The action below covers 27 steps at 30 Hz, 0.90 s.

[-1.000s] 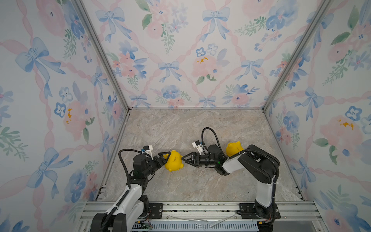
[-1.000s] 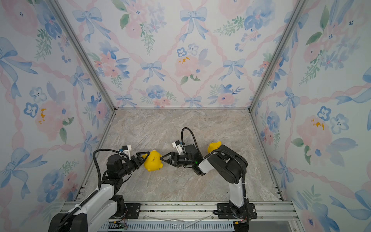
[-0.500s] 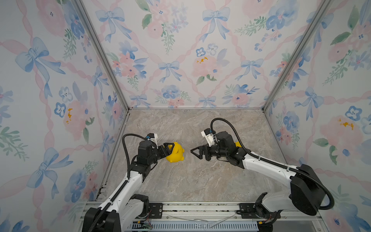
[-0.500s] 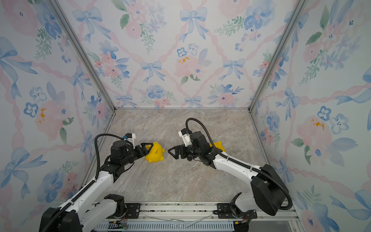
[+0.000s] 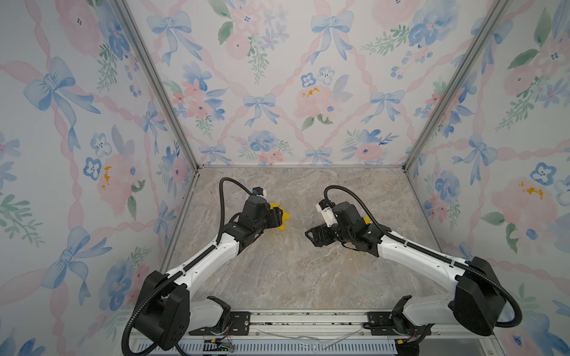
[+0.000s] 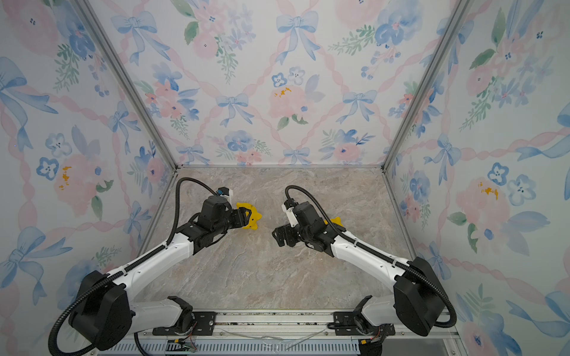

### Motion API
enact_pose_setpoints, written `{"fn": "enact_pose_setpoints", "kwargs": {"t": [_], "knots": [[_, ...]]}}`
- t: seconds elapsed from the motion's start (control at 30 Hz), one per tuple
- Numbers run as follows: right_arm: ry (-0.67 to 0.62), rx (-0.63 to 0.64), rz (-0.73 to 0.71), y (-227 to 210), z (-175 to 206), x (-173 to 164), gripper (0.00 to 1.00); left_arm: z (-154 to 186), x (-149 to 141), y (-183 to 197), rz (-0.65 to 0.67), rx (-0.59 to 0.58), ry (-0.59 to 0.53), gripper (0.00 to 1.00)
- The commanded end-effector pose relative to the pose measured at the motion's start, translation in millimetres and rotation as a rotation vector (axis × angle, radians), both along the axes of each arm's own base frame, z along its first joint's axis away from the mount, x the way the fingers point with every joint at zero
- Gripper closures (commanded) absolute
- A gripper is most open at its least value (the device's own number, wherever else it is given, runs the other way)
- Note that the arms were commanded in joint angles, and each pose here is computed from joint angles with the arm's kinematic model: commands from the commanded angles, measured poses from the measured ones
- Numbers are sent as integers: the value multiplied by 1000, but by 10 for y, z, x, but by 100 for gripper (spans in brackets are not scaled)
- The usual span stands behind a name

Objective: Open piggy banks
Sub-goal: Place the piggy bank at the center of the board.

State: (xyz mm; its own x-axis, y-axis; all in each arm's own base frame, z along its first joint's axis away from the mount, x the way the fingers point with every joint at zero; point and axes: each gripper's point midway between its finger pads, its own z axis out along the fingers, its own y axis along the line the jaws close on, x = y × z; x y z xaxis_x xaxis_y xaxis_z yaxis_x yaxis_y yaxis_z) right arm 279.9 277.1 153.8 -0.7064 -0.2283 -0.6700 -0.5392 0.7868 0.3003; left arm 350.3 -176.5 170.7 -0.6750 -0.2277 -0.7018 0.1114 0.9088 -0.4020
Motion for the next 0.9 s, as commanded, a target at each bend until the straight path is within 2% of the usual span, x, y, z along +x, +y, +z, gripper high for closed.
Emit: {"fn": "enact_pose_setpoints", "kwargs": {"t": [0.0, 0.1, 0.23, 0.3, 0.4, 0.63, 0.87], "knots": [[50, -1, 30, 2, -124, -72, 4, -6, 55, 16, -9, 46, -8, 29], [70, 45, 47, 81, -126, -97, 4, 45, 144, -13, -30, 30, -11, 24], [85, 75, 68, 182, -162, -76, 4, 109, 243, 13, -35, 10, -16, 7], [104, 83, 89, 248, -167, -65, 4, 69, 295, 108, -20, -4, -9, 3], [110, 115, 112, 337, -165, -54, 4, 5, 386, 284, 8, -48, 6, 2], [116, 169, 141, 473, -192, 16, 4, -1, 520, 539, 62, -59, 7, 2], [171, 262, 165, 709, -244, 352, 3, -183, 624, 636, 70, -149, 38, 2]]}}
